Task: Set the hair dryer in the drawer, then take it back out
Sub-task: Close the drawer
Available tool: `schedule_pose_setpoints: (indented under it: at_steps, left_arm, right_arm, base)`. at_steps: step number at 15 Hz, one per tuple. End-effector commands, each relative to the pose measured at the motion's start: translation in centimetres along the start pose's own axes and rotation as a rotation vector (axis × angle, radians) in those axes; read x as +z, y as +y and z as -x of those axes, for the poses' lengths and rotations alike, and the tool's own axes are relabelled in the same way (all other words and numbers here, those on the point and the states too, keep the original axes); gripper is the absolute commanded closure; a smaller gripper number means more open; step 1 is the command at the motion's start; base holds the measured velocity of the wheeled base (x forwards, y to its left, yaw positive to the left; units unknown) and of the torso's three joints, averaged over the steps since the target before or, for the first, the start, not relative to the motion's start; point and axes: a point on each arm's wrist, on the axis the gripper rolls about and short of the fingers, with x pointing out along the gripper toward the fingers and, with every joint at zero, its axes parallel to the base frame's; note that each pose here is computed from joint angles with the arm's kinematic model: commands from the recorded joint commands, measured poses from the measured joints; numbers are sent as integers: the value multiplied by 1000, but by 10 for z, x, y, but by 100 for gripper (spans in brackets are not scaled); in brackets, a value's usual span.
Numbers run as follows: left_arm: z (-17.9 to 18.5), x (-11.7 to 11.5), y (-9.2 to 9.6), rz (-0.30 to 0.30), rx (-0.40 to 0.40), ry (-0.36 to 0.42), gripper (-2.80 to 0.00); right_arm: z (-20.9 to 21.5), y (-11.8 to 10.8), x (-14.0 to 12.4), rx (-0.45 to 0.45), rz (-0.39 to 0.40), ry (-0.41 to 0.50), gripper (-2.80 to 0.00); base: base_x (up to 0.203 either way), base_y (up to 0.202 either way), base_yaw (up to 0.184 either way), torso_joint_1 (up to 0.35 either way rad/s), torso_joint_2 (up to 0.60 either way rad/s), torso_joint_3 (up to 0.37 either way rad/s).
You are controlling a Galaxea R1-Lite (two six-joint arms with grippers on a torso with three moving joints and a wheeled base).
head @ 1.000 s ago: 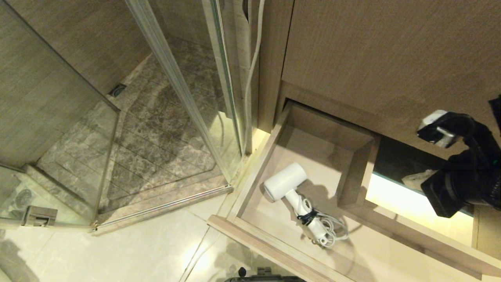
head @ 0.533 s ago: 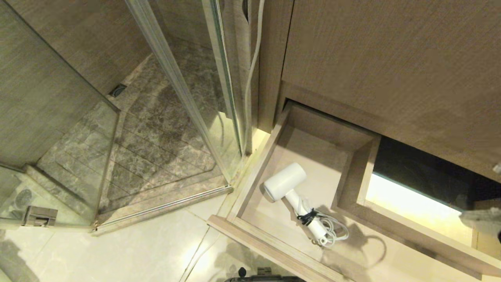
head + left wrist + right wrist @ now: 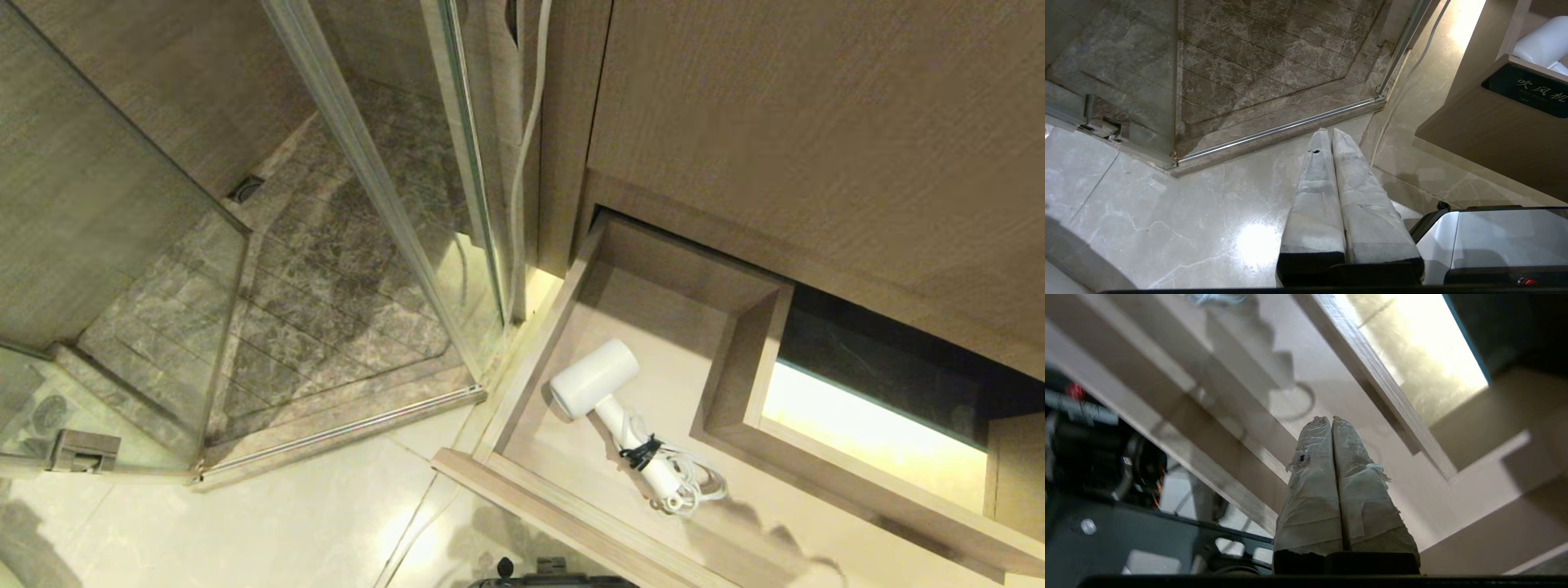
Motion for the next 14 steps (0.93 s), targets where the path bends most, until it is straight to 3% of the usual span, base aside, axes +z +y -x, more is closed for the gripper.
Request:
schedule_pose_setpoints:
  at_steps: [1,5,8,11,14]
  left_arm:
    - [0,0,0,-2,0,0,0]
    - [0,0,0,0,-1,1,0]
    - [0,0,0,-1,0,0,0]
    - [0,0,0,0,0,1,0]
    - [0,0,0,0,0,0,0]
  right_arm:
    - [10,0,-16,-48,-134,-33,0]
    - [24,11,-64,-88,-209,-126,0]
    - [9,27,-105,-150,-265,-142,0]
    - [-10,33,-113,-194,-314,-295,0]
    - [-12,42,-130,-139,-341,-285,0]
  base:
    - [0,0,0,0,0,0]
    - [0,0,0,0,0,0]
    - [0,0,0,0,0,0]
    - [0,0,0,0,0,0]
    - [0,0,0,0,0,0]
